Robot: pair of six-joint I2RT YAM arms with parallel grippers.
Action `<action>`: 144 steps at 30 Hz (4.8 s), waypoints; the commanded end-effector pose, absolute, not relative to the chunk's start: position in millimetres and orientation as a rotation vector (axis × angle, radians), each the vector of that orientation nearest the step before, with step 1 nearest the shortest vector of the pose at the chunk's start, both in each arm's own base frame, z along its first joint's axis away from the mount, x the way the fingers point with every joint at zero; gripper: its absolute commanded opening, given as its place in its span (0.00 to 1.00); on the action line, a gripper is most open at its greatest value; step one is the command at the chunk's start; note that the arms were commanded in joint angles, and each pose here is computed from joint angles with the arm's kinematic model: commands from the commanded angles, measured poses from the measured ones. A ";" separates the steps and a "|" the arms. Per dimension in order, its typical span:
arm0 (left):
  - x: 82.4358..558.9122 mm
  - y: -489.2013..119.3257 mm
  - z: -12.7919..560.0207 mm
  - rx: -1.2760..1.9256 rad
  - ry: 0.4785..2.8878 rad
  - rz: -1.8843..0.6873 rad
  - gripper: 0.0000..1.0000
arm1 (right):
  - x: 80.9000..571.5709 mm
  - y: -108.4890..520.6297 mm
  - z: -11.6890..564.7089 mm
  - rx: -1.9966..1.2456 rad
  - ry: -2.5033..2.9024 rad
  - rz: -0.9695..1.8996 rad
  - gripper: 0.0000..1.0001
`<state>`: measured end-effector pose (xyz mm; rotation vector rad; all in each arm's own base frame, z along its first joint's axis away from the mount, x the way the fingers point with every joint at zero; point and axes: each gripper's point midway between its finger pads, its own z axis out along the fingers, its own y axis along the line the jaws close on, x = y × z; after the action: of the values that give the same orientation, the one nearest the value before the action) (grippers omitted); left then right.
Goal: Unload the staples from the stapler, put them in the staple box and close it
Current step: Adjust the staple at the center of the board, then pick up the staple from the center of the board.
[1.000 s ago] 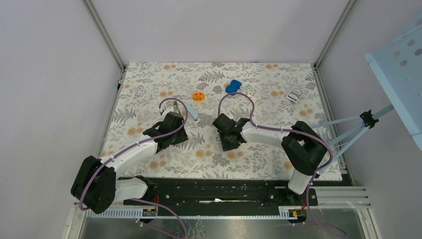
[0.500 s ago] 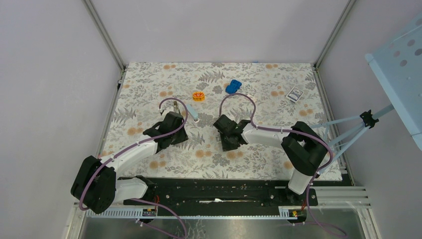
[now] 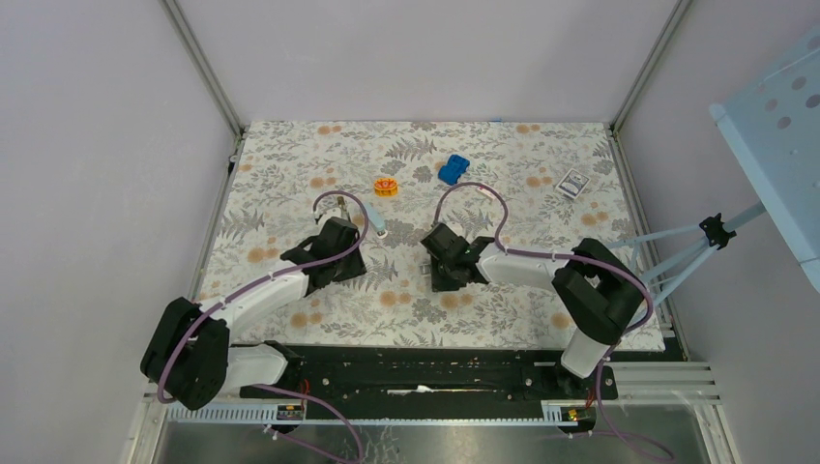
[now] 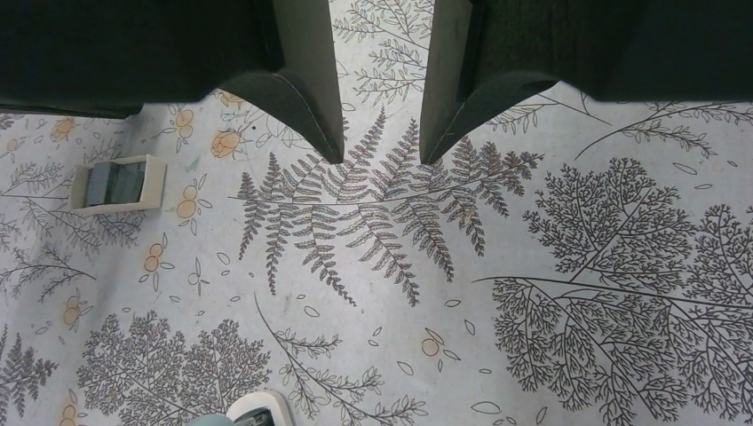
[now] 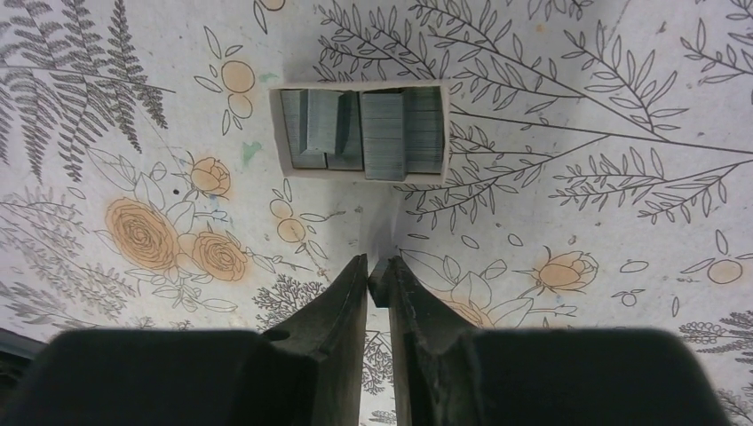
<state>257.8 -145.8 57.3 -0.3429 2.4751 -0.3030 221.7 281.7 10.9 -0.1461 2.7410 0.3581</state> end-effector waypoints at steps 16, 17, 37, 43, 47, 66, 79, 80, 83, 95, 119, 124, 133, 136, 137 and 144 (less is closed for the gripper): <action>284.1 -164.6 71.0 -0.295 2.432 -0.366 0.41 | 215.5 229.0 -9.5 0.175 2.801 0.456 0.29; 285.0 -165.2 71.4 -0.294 2.432 -0.367 0.41 | 215.3 228.7 -9.5 0.175 2.800 0.458 0.30; 287.6 -163.4 80.7 -0.309 2.399 -0.370 0.41 | 241.6 221.9 39.5 -0.137 2.681 0.258 0.56; 288.5 -163.6 82.0 -0.309 2.394 -0.372 0.41 | 234.4 235.6 36.8 -0.263 2.699 0.138 0.58; 286.8 -161.7 81.8 -0.310 2.387 -0.371 0.41 | 231.4 247.2 29.9 -0.287 2.722 0.152 0.58; 281.6 -157.0 76.3 -0.294 2.396 -0.350 0.41 | 225.4 258.1 12.2 -0.331 2.778 0.072 0.36; 281.7 -157.3 78.8 -0.287 2.394 -0.353 0.41 | 232.8 263.4 27.1 -0.277 2.725 0.119 0.22; 281.7 -157.0 78.8 -0.287 2.394 -0.351 0.41 | 233.5 265.7 30.6 -0.277 2.717 0.138 0.25; 281.8 -157.0 81.1 -0.288 2.391 -0.353 0.41 | 236.0 269.5 43.0 -0.259 2.686 0.184 0.40; 267.5 -144.4 97.5 -0.298 2.333 -0.367 0.42 | 233.4 266.0 49.6 -0.221 2.705 0.163 0.46; 263.9 -139.3 94.0 -0.281 2.331 -0.345 0.44 | 225.1 256.1 8.7 -0.334 2.827 0.002 0.37; 264.3 -140.0 95.1 -0.277 2.329 -0.349 0.44 | 221.5 254.7 1.5 -0.323 2.844 0.004 0.31; 264.4 -140.3 96.7 -0.279 2.324 -0.354 0.44 | 234.8 255.4 25.9 -0.322 2.763 0.009 0.23; 264.9 -140.6 97.6 -0.279 2.323 -0.355 0.44 | 241.9 258.7 41.5 -0.333 2.725 0.022 0.22; 265.2 -140.5 98.3 -0.279 2.321 -0.355 0.44 | 243.8 260.4 46.4 -0.335 2.715 0.028 0.21; 264.0 -136.0 102.9 -0.295 2.307 -0.341 0.44 | 259.6 276.7 74.2 -0.329 2.647 0.096 0.21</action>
<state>257.2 -141.1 89.1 -0.2755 2.3677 -0.3483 240.7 263.0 34.8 -0.3310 2.7564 0.0417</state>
